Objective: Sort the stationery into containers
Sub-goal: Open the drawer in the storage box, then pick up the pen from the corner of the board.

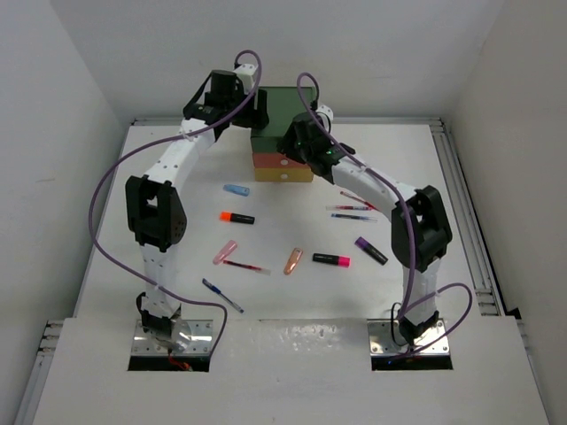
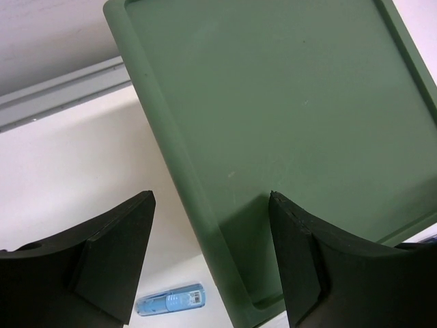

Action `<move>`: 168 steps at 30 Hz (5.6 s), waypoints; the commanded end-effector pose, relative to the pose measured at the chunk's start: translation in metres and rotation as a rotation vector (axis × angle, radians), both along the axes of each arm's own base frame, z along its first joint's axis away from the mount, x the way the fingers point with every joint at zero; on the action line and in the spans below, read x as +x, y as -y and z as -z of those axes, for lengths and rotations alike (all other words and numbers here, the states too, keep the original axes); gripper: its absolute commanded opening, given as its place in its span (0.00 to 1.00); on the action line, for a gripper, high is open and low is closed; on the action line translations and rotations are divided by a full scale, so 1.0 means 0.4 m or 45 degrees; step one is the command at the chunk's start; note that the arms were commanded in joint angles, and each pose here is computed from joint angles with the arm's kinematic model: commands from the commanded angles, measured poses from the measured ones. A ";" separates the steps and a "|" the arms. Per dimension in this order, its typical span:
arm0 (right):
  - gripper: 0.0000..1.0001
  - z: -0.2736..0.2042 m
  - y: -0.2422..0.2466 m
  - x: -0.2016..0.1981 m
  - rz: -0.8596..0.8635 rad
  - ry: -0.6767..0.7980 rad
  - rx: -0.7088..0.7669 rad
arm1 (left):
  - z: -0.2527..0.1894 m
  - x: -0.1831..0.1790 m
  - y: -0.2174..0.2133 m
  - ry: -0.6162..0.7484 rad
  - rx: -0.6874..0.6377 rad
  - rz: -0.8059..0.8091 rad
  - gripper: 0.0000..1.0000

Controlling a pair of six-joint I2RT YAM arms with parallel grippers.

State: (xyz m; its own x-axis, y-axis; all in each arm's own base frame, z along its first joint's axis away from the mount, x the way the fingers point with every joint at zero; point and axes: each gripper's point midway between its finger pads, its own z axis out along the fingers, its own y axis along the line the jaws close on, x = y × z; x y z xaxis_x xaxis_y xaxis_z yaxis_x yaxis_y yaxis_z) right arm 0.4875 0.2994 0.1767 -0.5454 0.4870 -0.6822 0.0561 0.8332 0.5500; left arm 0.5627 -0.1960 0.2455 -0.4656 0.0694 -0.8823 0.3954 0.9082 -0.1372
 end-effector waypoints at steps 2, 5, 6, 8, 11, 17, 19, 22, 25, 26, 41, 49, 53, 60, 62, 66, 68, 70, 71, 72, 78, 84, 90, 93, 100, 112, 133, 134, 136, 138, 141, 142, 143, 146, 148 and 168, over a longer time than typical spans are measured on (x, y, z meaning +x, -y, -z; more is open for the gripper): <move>0.38 -0.066 -0.009 0.046 0.034 0.085 0.051 | -0.041 0.015 0.000 0.040 -0.043 0.002 0.74; 0.36 -0.063 -0.006 0.051 0.050 0.081 0.040 | -0.033 0.013 0.002 0.028 -0.038 0.004 0.74; 0.35 -0.057 0.001 0.055 0.060 0.075 0.036 | -0.029 0.014 0.000 0.024 -0.037 0.003 0.74; 0.34 -0.054 0.003 0.058 0.067 0.072 0.036 | -0.024 0.011 0.005 0.015 -0.039 0.006 0.74; 0.30 -0.045 0.006 0.058 0.068 0.063 0.027 | -0.013 0.011 0.007 0.003 -0.036 0.006 0.74; 0.09 -0.058 0.012 0.049 0.060 0.068 0.027 | 0.004 0.009 0.013 -0.020 -0.031 0.008 0.75; 0.02 -0.054 0.014 0.035 0.046 0.060 0.020 | 0.004 0.008 0.013 -0.024 -0.034 0.008 0.75; 0.11 -0.059 0.021 0.026 0.047 0.070 0.007 | 0.003 0.008 0.015 -0.022 -0.033 0.007 0.75; 0.16 -0.062 0.023 0.029 0.048 0.081 -0.001 | -0.001 0.005 0.020 -0.019 -0.035 0.010 0.75; 0.13 -0.064 0.024 0.034 0.050 0.089 -0.006 | 0.002 0.005 0.022 -0.020 -0.033 0.010 0.75; 0.00 -0.091 -0.006 -0.047 -0.040 0.124 -0.026 | 0.004 0.006 0.014 -0.026 -0.024 -0.012 0.76; 0.00 -0.076 -0.008 -0.128 -0.075 0.079 -0.030 | 0.003 0.004 0.014 -0.031 -0.024 -0.013 0.76; 0.00 -0.038 -0.002 -0.178 -0.092 0.021 -0.043 | 0.005 0.003 0.017 -0.035 -0.029 -0.012 0.76; 0.00 -0.001 -0.006 -0.261 -0.144 -0.055 -0.051 | 0.010 -0.001 0.017 -0.050 -0.037 -0.012 0.76; 0.00 -0.001 -0.005 -0.274 -0.155 -0.062 -0.053 | 0.012 0.000 0.017 -0.052 -0.040 -0.009 0.77; 0.00 0.002 -0.010 -0.291 -0.168 -0.071 -0.054 | 0.011 -0.002 0.021 -0.054 -0.046 -0.006 0.77; 0.15 0.009 -0.013 -0.296 -0.177 -0.079 -0.057 | 0.011 -0.002 0.018 -0.053 -0.045 -0.007 0.80; 0.34 0.013 -0.011 -0.295 -0.172 -0.086 -0.056 | 0.009 -0.002 0.016 -0.052 -0.047 -0.010 0.83; 0.49 0.011 -0.012 -0.294 -0.173 -0.084 -0.051 | 0.006 -0.003 0.019 -0.048 -0.049 -0.006 0.84; 0.53 0.008 -0.013 -0.292 -0.173 -0.080 -0.047 | -0.002 -0.003 0.021 -0.037 -0.049 -0.002 0.85; 0.62 -0.014 -0.029 -0.294 -0.226 -0.049 -0.036 | -0.057 0.001 0.019 0.026 -0.061 0.025 0.88; 0.62 -0.022 -0.029 -0.346 -0.373 -0.001 -0.115 | -0.227 -0.046 -0.001 0.200 -0.201 0.085 0.89; 0.61 0.017 0.002 -0.439 -0.623 0.107 -0.293 | -0.417 -0.173 -0.091 0.375 -0.273 0.043 0.89; 0.61 0.025 0.009 -0.495 -0.773 0.188 -0.401 | -0.426 -0.241 -0.165 0.369 -0.239 -0.020 0.88; 0.61 0.042 0.131 -0.548 -0.800 0.236 -0.637 | -0.117 -0.422 -0.397 -0.098 0.049 -0.213 0.87; 0.60 0.109 0.369 -0.554 -0.552 0.095 -0.819 | 0.223 -0.702 -0.590 -0.756 0.398 -0.522 0.87; 0.60 0.078 0.486 -0.481 -0.398 0.025 -0.847 | 0.547 -0.788 -0.726 -1.363 0.411 -0.830 0.82; 0.60 0.081 0.490 -0.479 -0.391 0.020 -0.856 | 0.553 -0.794 -0.728 -1.375 0.404 -0.840 0.84; 0.61 0.088 0.504 -0.476 -0.373 0.003 -0.867 | 0.577 -0.805 -0.727 -1.407 0.395 -0.849 0.84; 0.61 0.093 0.520 -0.473 -0.350 -0.017 -0.869 | 0.600 -0.814 -0.723 -1.447 0.394 -0.837 0.84; 0.61 0.099 0.544 -0.473 -0.315 -0.054 -0.864 | 0.627 -0.825 -0.716 -1.494 0.391 -0.818 0.83; 0.61 0.100 0.550 -0.474 -0.308 -0.060 -0.864 | 0.635 -0.829 -0.716 -1.506 0.384 -0.816 0.82; 0.60 0.101 0.557 -0.474 -0.299 -0.066 -0.866 | 0.642 -0.834 -0.712 -1.524 0.382 -0.805 0.82; 0.60 0.101 0.568 -0.470 -0.289 -0.066 -0.875 | 0.653 -0.838 -0.706 -1.539 0.374 -0.784 0.78; 0.60 0.100 0.578 -0.465 -0.278 -0.062 -0.881 | 0.656 -0.836 -0.705 -1.534 0.374 -0.771 0.70; 0.53 0.173 0.634 -0.552 -0.484 -0.119 -0.862 | 0.234 -0.454 -0.534 -0.508 0.019 -0.207 0.26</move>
State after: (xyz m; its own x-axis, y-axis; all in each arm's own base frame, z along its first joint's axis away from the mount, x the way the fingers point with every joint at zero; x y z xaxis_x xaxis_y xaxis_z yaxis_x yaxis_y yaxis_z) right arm 0.2755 0.0375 0.1113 -0.6736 -0.1979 -0.7121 -0.1866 0.9778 -0.0952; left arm 0.3191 0.0553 0.0537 -0.9436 -0.1880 -0.2726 -0.1463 0.9752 -0.1660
